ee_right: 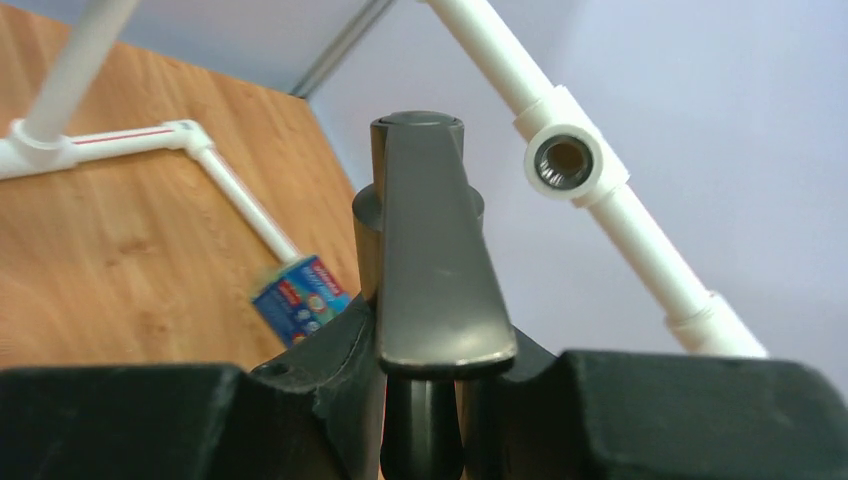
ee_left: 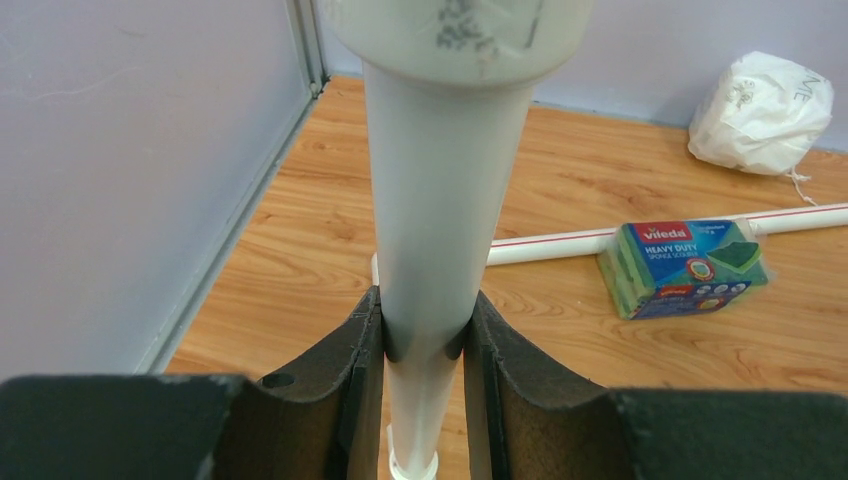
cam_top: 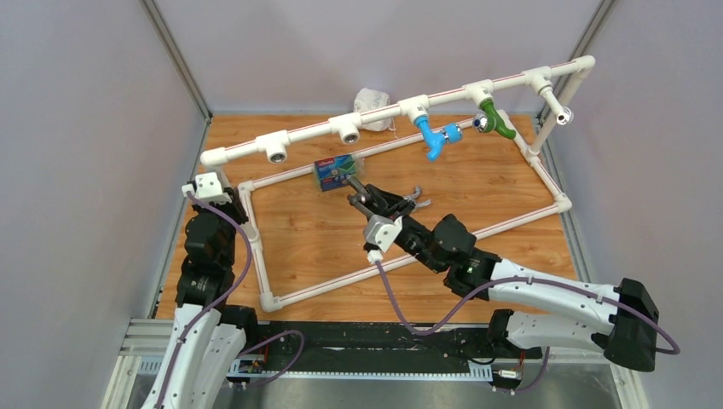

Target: Install the water faucets

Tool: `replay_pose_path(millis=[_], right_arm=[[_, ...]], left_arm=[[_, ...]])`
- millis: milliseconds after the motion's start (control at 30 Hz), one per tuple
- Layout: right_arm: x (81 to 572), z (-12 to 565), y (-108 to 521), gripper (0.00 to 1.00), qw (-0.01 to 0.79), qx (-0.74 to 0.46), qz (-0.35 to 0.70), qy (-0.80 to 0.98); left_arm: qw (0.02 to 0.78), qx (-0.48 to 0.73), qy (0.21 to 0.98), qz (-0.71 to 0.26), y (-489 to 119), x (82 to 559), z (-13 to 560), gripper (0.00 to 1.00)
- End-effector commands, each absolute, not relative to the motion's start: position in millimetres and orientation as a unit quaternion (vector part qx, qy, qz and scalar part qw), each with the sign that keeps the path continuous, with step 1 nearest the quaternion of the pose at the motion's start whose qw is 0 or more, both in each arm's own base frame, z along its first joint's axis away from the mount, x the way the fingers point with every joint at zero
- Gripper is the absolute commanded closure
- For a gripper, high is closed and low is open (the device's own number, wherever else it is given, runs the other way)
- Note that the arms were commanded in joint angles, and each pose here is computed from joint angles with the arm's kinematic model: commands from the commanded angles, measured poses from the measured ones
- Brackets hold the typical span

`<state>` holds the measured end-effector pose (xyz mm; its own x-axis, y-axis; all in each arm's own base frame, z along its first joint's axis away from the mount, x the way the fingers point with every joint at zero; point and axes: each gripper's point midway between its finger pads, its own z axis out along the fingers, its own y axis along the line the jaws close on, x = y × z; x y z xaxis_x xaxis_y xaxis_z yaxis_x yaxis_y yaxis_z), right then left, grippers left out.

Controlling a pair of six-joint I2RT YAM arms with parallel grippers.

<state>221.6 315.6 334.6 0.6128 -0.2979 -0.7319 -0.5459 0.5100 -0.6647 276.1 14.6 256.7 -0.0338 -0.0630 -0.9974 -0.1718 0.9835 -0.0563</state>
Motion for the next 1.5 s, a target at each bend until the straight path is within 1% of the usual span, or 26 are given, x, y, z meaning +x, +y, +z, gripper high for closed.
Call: replay_pose_path(millis=[0, 167, 300, 467, 800, 1167, 1467], right_arm=[[234, 401, 288, 1.0, 0.817, -0.421, -0.109, 0.378], [229, 410, 286, 1.0, 0.818, -0.411, -0.213, 0.342], [237, 404, 289, 1.0, 0.784, -0.421, -0.299, 0.345], [244, 408, 287, 1.0, 0.764, -0.409, -0.353, 0.353], [244, 415, 309, 1.0, 0.761, -0.44, -0.347, 0.328], [259, 401, 326, 1.0, 0.734, -0.484, -0.343, 0.33], [271, 402, 323, 1.0, 0.725, -0.485, -0.354, 0.337]], left_arm=[[0.685, -0.058, 0.726, -0.011, -9, 269, 263, 0.81], [0.684, -0.065, 0.727, -0.007, -6, 267, 258, 0.82], [0.68, -0.07, 0.73, 0.0, -4, 266, 259, 0.85], [0.674, -0.067, 0.736, 0.007, -3, 266, 255, 0.86], [0.67, -0.062, 0.74, 0.008, -5, 268, 252, 0.9], [0.67, -0.056, 0.74, 0.009, -5, 267, 251, 0.92], [0.672, -0.054, 0.738, 0.009, -5, 266, 252, 0.94]])
